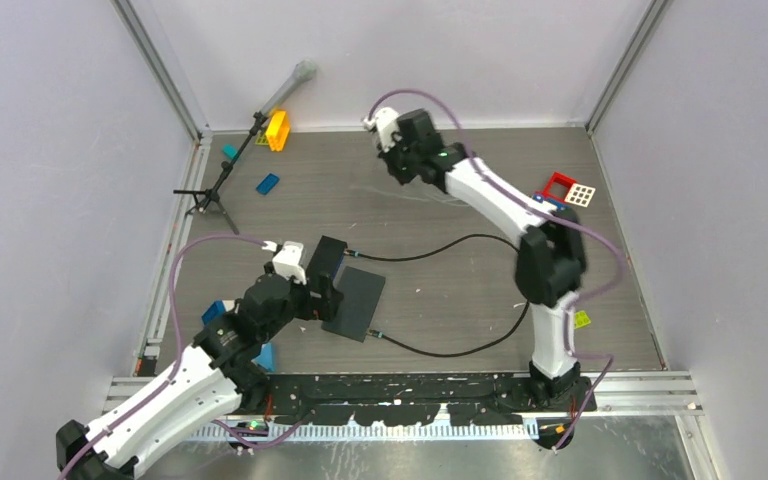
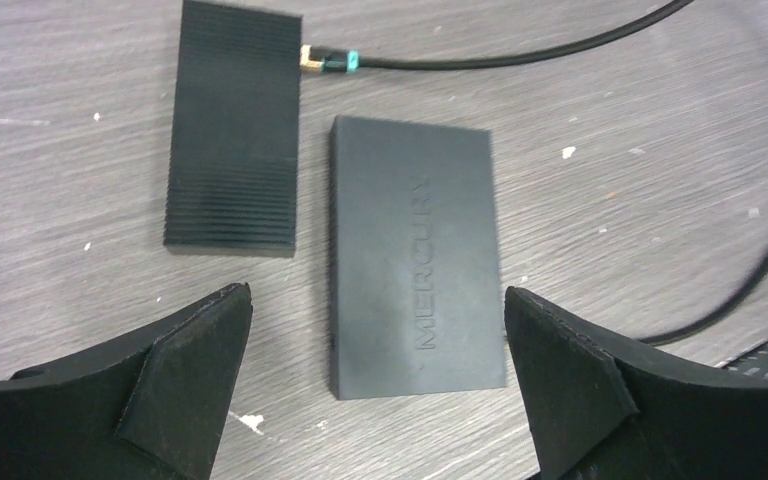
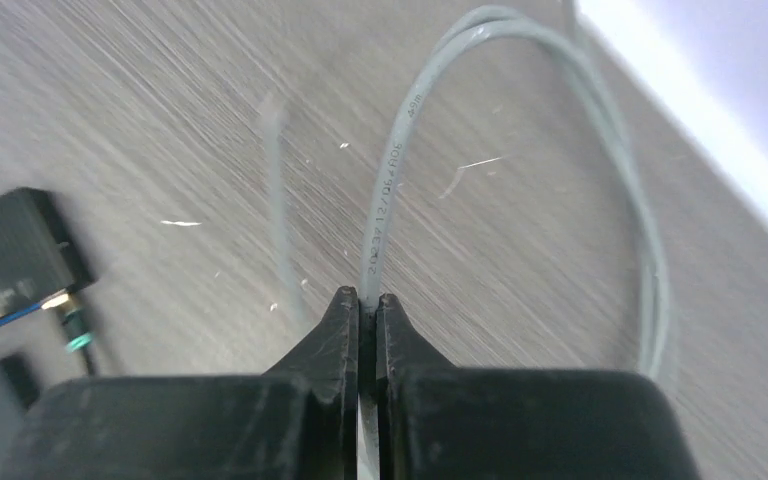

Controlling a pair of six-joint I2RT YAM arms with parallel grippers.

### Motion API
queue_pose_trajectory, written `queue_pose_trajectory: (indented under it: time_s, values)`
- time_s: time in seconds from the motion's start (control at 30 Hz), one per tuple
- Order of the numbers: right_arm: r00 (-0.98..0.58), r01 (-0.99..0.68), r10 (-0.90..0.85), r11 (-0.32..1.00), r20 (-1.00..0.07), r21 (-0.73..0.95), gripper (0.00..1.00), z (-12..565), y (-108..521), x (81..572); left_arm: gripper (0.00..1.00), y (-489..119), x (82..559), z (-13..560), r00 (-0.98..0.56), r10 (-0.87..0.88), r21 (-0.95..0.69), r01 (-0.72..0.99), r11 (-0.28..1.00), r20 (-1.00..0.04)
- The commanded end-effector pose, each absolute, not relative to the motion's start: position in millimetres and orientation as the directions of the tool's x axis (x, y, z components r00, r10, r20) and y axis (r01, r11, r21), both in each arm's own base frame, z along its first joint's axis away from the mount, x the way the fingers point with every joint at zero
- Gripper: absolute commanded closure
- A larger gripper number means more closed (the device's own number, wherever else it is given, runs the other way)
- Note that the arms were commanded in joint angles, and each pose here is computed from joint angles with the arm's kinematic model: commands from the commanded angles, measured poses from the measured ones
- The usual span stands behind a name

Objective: Insert the plug into the switch port
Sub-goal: Pick up the connector from the center of the board, then place the connector at the center of the board.

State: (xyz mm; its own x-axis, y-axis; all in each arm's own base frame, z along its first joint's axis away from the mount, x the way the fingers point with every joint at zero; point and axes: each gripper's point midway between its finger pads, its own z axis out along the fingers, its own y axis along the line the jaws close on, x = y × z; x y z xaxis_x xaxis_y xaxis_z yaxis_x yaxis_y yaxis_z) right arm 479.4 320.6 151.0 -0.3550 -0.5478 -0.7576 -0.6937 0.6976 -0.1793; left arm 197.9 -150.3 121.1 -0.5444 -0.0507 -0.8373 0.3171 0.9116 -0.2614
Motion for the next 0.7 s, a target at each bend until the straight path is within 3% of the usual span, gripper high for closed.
queue_pose_trajectory:
  time_s: [0.0, 0.23, 0.43, 0.67]
  values:
    - [-0.143, -0.672, -0.451, 0.698, -0.881, -0.248, 1.00, 280.8, 297.3, 435.9, 0.00, -166.1, 195.6, 166.6, -0.449, -0.155, -0.357, 0.410, 0.839, -0.880]
    - [-0.091, -0.694, -0.394, 0.684, -0.914, -0.226, 1.00, 320.8, 255.9, 334.0, 0.00, -164.0, 185.5, 205.2, -0.344, -0.242, -0.392, 0.483, 0.783, -0.907]
    - [-0.070, -0.726, -0.397, 0.649, -0.915, -0.226, 1.00, 332.3, 234.0, 242.0, 0.00, -164.9, 179.5, 206.4, -0.360, -0.267, -0.424, 0.490, 0.761, -0.894]
    - [-0.208, -0.825, -0.280, 0.566, -0.937, 0.014, 0.99, 313.6, 226.7, 159.2, 0.00, -166.8, 178.1, 188.2, -0.422, -0.273, -0.462, 0.453, 0.763, -0.865]
